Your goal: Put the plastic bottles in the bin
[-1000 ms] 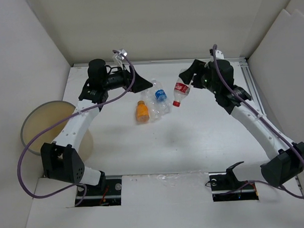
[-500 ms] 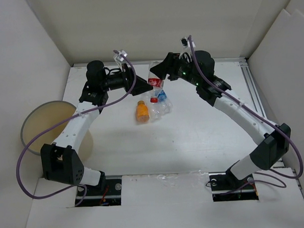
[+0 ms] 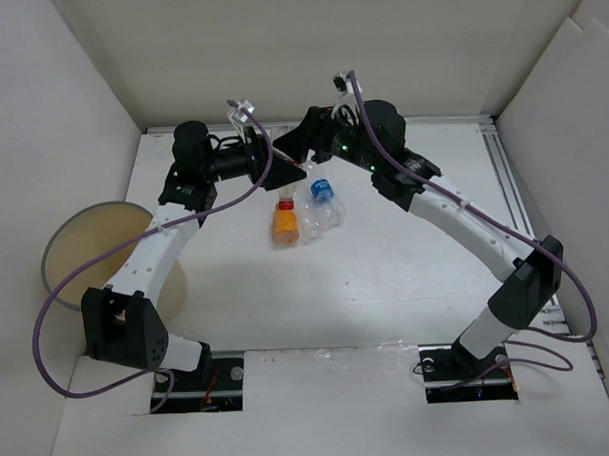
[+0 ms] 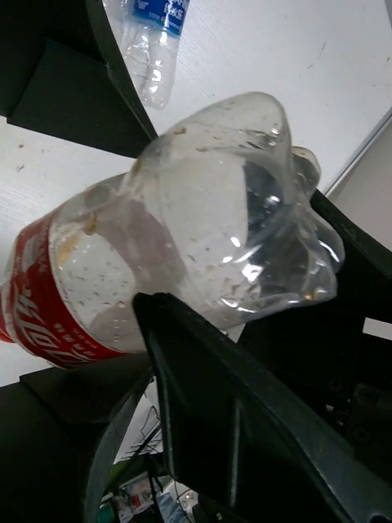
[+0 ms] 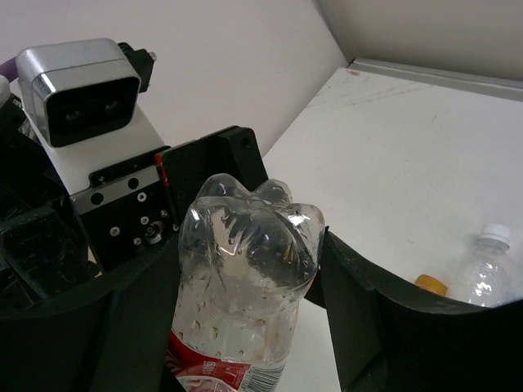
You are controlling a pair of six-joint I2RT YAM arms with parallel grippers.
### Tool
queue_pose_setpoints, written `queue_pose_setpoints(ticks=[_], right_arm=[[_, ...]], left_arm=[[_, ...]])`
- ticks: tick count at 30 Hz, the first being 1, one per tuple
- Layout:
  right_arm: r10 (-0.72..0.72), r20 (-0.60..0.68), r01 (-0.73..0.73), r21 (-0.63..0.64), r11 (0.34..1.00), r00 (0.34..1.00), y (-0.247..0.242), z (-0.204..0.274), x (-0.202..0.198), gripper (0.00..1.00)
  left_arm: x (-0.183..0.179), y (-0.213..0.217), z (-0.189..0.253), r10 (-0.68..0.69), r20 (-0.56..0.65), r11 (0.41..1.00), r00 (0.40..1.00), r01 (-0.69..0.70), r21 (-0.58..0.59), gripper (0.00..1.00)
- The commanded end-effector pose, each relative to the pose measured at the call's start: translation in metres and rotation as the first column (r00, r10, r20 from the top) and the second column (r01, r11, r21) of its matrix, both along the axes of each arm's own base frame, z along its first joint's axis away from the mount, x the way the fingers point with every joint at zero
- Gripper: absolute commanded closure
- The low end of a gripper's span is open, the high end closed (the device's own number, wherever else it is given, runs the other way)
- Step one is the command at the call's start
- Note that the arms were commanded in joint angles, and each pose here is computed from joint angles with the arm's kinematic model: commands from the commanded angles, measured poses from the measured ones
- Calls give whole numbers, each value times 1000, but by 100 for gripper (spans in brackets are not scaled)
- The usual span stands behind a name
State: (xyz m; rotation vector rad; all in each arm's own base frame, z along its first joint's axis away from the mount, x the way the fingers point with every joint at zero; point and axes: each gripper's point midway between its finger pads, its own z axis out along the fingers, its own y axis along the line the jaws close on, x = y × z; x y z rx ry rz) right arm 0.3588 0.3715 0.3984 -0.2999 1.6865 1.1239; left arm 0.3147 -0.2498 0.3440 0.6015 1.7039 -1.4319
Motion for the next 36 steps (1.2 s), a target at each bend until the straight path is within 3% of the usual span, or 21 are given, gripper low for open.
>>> queue_pose_setpoints(ticks=[1,4,6,7,9,10,12,15,17,19,20,22,23,25,26,30,33,36], right_arm=[[35,100,-45,91,995,994,8,47,-9,100],[35,101,-46,103,994,994,8,50,-10,98],[35,101,-46,103,994,994,8,50,-10,89],[36,94,-45,98,994,995,9,46,-9,47],[5,96,-15,104,994,995,1,49,-10,8],[-31,94,21,104,994,995,-11,48,-2,0],[-77,88,68,100,993,993,-31,44,4,0],[-159,73,153,87,984,984,-75,33,19,0],[-202,61,198,73,977,977,-102,23,29,0],[-209,35,208,40,977,977,-115,1,31,0],[-212,30,211,36,977,977,-120,-2,31,0],[-213,4,213,6,977,977,-126,-23,34,0],[-194,-3,194,1,981,981,-124,-27,32,0],[-186,-5,186,-10,982,983,-126,-32,32,0],[-186,-6,186,-10,982,983,-129,-32,33,0],[-112,-22,112,-16,994,993,-119,-39,27,0],[-85,-27,84,-16,996,996,-113,-40,29,0],[-55,-28,55,-16,998,998,-107,-41,27,0]], left_arm=[[-8,2,20,-5,89,1000,996,7,-24,9],[-11,3,25,-4,108,1000,994,8,-29,50],[-4,6,30,56,106,998,993,-54,-26,88],[-2,8,33,82,109,997,991,-80,-20,94],[11,16,39,190,104,982,976,-191,0,100],[14,21,46,242,109,970,964,-244,5,100],[24,35,42,357,68,930,931,-362,64,100],[46,76,57,601,88,783,794,-608,135,100],[55,118,83,768,121,614,629,-777,138,100],[51,156,81,880,66,451,470,-871,195,100],[50,194,95,958,76,260,278,-947,187,100],[40,225,98,994,52,82,95,-975,205,100],[26,252,99,997,68,-61,-47,-972,225,100],[8,270,103,987,59,-161,-152,-961,223,100],[-10,289,101,963,47,-268,-265,-935,233,100],[-53,331,84,852,82,-519,-517,-814,263,100],[-85,350,76,782,128,-620,-610,-738,267,100],[-104,356,62,755,130,-651,-643,-709,271,100]])
